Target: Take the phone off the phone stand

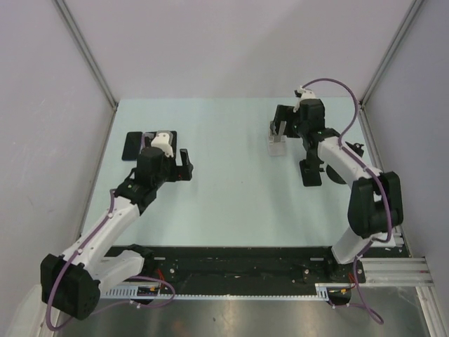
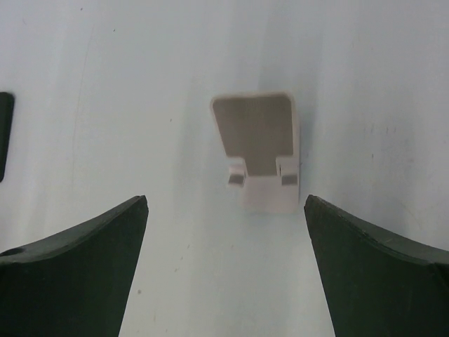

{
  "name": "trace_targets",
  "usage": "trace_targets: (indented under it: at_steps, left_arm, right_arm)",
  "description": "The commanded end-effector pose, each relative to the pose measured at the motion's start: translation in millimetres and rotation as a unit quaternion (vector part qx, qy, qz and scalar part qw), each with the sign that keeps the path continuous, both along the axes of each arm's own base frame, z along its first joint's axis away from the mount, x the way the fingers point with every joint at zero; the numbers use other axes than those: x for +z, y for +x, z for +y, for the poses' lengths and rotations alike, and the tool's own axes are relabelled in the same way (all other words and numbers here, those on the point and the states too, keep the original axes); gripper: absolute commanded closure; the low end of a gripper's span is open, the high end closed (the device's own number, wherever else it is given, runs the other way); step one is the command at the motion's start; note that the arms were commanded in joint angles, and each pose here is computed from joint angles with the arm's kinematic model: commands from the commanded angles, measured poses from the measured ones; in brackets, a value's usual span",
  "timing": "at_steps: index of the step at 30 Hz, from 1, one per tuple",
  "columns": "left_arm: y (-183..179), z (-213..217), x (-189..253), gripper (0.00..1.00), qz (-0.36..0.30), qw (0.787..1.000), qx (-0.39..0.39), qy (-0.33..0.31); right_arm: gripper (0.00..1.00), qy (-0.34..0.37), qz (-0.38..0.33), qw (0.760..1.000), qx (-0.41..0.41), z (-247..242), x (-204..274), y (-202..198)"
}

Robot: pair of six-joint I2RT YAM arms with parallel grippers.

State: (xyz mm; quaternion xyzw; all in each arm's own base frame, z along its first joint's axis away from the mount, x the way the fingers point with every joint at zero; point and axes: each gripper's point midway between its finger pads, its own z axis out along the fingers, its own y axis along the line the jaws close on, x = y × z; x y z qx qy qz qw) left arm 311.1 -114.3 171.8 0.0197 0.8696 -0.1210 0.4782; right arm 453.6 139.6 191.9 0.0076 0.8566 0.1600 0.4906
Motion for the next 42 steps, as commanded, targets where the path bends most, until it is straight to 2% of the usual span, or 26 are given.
trace_targets:
  at_steps: [1, 2, 4, 5, 6, 8, 13, 21, 22, 23, 25, 26, 29, 30, 36, 37, 42]
  left_arm:
    - [13, 14, 27, 0.00, -0.089, 0.996, 0.026, 0.012]
    - [13, 14, 29, 0.00, -0.093, 0.995, 0.028, 0.012]
    - [15, 13, 35, 0.00, -0.101, 0.994, 0.028, 0.009]
    - [15, 13, 39, 0.00, -0.107, 0.994, 0.027, 0.006]
    - [15, 13, 41, 0.00, -0.111, 0.993, 0.028, 0.006]
    - [14, 14, 43, 0.00, -0.115, 0.993, 0.030, 0.011]
    - [12, 15, 46, 0.00, -0.121, 0.992, 0.031, 0.012]
    - [11, 12, 45, 0.00, -0.122, 0.992, 0.027, 0.011]
    - [11, 11, 46, 0.00, -0.122, 0.992, 0.026, 0.010]
    - [11, 11, 46, 0.00, -0.122, 0.992, 0.026, 0.010]
    - [11, 10, 45, 0.00, -0.122, 0.992, 0.025, 0.008]
    - [11, 10, 46, 0.00, -0.123, 0.992, 0.026, 0.007]
    - [11, 9, 47, 0.00, -0.124, 0.992, 0.023, 0.005]
    - [10, 8, 47, 0.00, -0.124, 0.992, 0.022, 0.004]
    - [9, 5, 46, 0.00, -0.125, 0.992, 0.017, 0.002]
    - [9, 4, 47, 0.00, -0.125, 0.992, 0.017, 0.001]
    - [8, 0, 49, 0.00, -0.128, 0.992, 0.011, -0.002]
  right_arm:
    - [0.00, -0.037, -0.013, 0.999, -0.021, -4, 0, 48]
    - [0.00, -0.040, -0.019, 0.999, -0.026, -4, 6, 59]
    - [0.00, -0.063, 0.004, 0.997, -0.033, -5, -16, 71]
    - [0.00, -0.066, -0.005, 0.997, -0.039, -5, -6, 81]
    - [0.00, -0.082, 0.023, 0.995, -0.043, -7, -29, 85]
    - [0.00, -0.092, 0.024, 0.995, -0.038, -1, -25, 94]
    - [0.01, -0.118, 0.044, 0.991, -0.041, 5, -49, 103]
    - [0.23, -0.125, 0.054, 0.991, -0.014, 24, -58, 91]
    - [0.27, -0.128, 0.060, 0.990, -0.012, 25, -62, 86]
    - [0.35, -0.125, 0.054, 0.991, -0.013, 26, -56, 84]
    - [0.44, -0.125, 0.058, 0.990, -0.010, 27, -58, 74]
    - [0.51, -0.125, 0.057, 0.990, -0.009, 27, -57, 70]
    - [0.59, -0.121, 0.057, 0.991, -0.004, 29, -50, 51]
    - [0.60, -0.118, 0.047, 0.992, -0.004, 30, -36, 44]
    - [0.64, -0.126, 0.065, 0.990, 0.009, 25, -37, -3]
    - [0.64, -0.122, 0.054, 0.991, 0.012, 24, -25, -9]
    - [0.64, -0.134, 0.063, 0.989, 0.011, 10, -32, -41]
